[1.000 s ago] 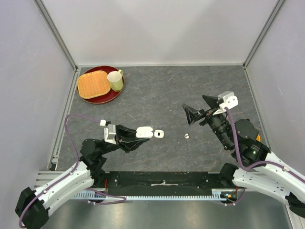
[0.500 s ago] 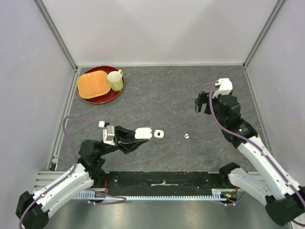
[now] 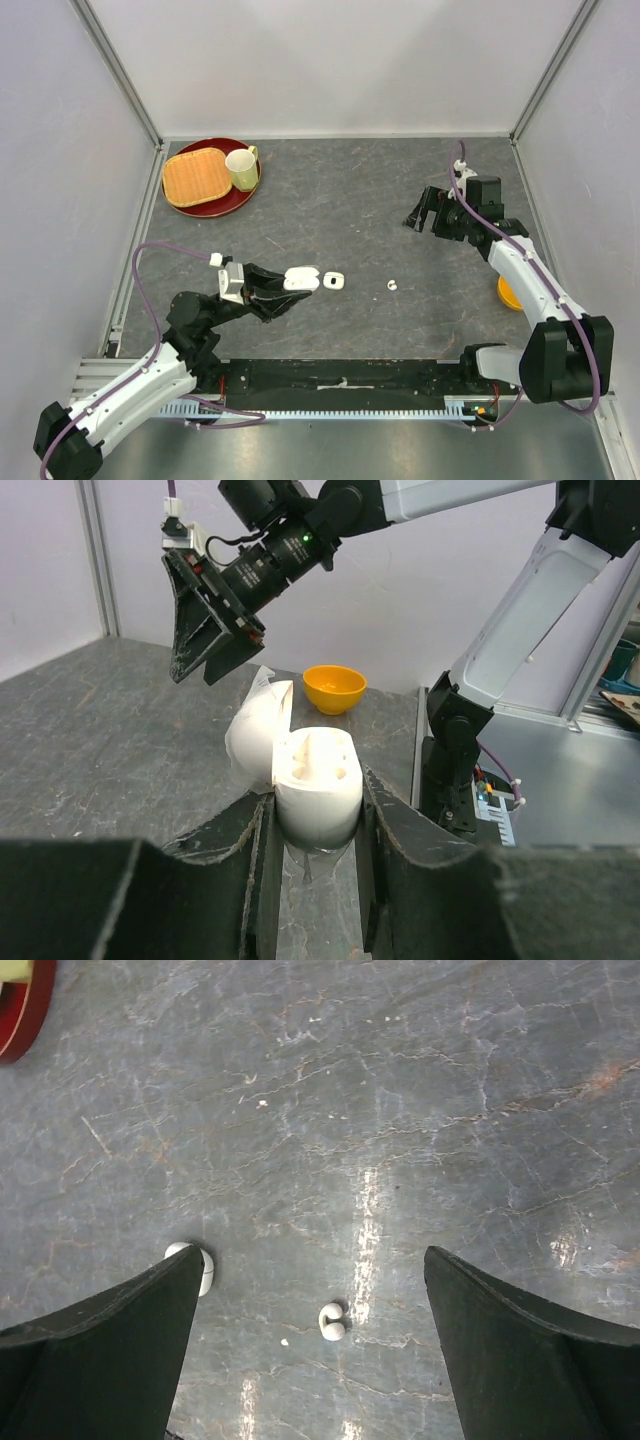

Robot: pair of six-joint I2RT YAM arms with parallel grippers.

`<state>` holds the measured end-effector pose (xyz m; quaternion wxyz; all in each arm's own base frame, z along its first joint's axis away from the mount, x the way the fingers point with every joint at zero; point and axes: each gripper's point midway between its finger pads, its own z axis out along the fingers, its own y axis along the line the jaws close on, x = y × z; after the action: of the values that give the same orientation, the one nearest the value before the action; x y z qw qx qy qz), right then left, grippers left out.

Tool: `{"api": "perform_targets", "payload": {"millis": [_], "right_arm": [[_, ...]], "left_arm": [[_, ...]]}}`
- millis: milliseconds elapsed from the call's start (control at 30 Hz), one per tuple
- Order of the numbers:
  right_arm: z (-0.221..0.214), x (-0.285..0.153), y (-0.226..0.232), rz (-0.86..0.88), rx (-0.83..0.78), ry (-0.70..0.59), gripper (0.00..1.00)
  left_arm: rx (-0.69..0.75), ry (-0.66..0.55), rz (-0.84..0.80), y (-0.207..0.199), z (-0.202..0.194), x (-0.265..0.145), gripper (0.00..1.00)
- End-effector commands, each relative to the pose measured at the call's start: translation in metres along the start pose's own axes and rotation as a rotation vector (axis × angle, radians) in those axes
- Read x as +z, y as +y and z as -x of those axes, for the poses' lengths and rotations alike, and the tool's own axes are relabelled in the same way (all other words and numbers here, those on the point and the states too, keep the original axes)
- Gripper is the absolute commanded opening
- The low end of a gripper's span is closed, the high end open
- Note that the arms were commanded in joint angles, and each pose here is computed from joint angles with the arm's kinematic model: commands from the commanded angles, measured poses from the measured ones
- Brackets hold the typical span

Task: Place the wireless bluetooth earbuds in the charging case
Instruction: Adjust the earbud at the center of the board.

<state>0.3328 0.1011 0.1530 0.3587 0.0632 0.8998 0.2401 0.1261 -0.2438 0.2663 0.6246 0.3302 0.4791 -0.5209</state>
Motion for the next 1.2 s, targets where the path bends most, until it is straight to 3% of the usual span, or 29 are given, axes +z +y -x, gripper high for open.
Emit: {"api": "perform_targets", "payload": {"millis": [0,267,667,900,1167], "right_arm": [[0.006,-0.014,0.019,0.092,-0.065,-0.042,0.98],[-0.022,-0.008,0.006,0.082,-0.073,0.022,0.97],[-0.091,0.025,0.000,0.032,0.010,0.255,0.63],[-0.121,0.016,0.045,0.139,-0.063,0.262,0.58],[-0.140,0.021,0.039,0.037,-0.130,0.272,0.47]], "left_arm": [[0.059,-0.040,-0.003,0.000,0.018,0.004,0.02],[0.054,-0.038,-0.011,-0.001,0.015,0.003,0.02],[0.022,-0.030,-0.001,0.000,0.008,0.001,0.02],[0.008,-0.031,0.016,0.002,0.004,-0.001,0.02],[0.004,-0.029,0.019,0.003,0.003,0.000,0.02]]}}
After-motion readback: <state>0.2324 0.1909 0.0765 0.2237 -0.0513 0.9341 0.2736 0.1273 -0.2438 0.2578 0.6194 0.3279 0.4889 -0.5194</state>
